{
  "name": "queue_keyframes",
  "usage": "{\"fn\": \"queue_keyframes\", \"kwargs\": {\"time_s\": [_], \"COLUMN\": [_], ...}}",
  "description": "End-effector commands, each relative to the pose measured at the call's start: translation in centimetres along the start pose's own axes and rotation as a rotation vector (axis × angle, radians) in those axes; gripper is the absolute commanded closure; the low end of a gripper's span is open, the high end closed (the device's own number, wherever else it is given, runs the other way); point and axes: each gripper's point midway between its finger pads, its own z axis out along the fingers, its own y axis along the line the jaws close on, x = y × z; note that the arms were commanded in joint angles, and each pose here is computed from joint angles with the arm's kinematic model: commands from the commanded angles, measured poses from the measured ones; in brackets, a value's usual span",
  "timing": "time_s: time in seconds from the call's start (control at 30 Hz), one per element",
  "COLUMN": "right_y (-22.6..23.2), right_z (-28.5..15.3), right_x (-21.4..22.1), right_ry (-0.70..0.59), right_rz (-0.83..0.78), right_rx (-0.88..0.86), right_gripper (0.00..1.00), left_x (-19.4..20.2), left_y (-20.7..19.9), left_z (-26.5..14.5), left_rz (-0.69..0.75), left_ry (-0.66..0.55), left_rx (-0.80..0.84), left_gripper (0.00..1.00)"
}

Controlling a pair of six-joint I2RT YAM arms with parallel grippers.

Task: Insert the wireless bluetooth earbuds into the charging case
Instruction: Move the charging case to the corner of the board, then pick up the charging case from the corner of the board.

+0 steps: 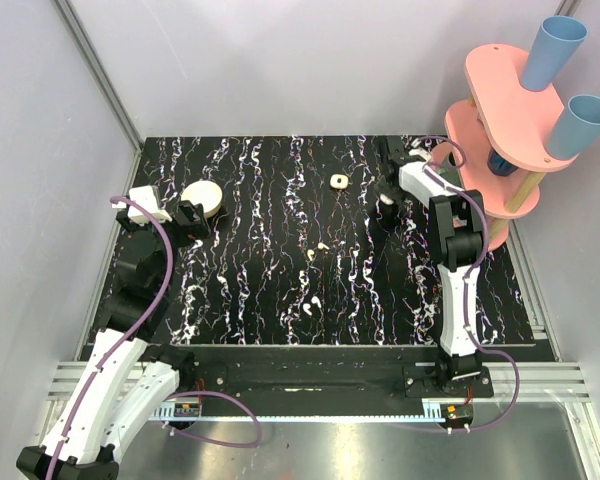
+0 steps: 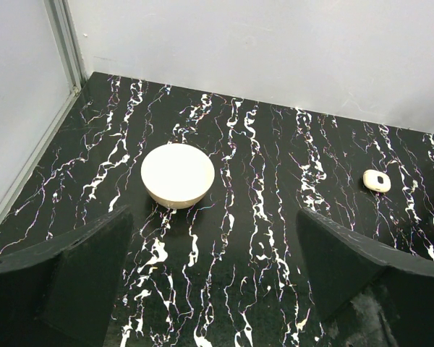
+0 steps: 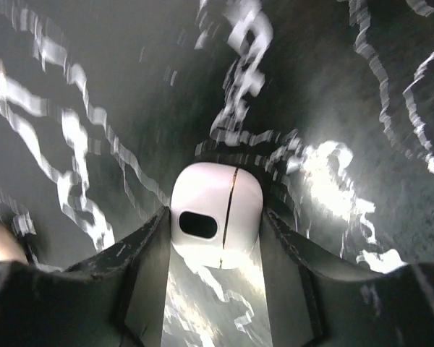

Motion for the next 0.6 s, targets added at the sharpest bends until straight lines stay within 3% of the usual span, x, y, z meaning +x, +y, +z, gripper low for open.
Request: {"fn": "queue_keyframes", "kwargs": {"time_s": [0.0, 0.07, 0.2, 0.4, 0.43, 0.57], "right_y": [0.6, 0.3, -3.5, -5.0, -4.9, -5.6], "right_z": [-2.7, -4.1, -4.6, -5.2, -5.2, -5.0], "right_x": [7.0, 8.6, 12.9, 14.4, 14.4, 13.5], "right_ry": [0.137, 0.199, 0.271, 0.295, 0.292, 0.239], "right_rz": [-0.434, -0.547, -0.764, -0.767, -0.77, -0.762], "right_rx": [-0.223, -0.308, -0.294, -0.282, -0.28, -0.208], "right_gripper": [0.53, 0.54, 0.52, 0.41, 0.33, 0.31], "left_x": [-1.0, -0.9, -0.8, -0.6, -0.6, -0.6], "left_y": [-0.1, -0.2, -0.3, -0.5, -0.6, -0.6], "left_z": [0.1, 0.0, 0.0, 0.0, 0.1, 0.1], "left_rz": [-0.001, -0.001, -0.003, -0.006, -0.007, -0.005], "left_ry": [-0.037, -0.033, -0.027, -0.021, -0.021, -0.019], "left_rx": [0.002, 0.006, 0.015, 0.026, 0.026, 0.03], "left_gripper": [0.01, 0.01, 0.01, 0.01, 0.01, 0.01]}}
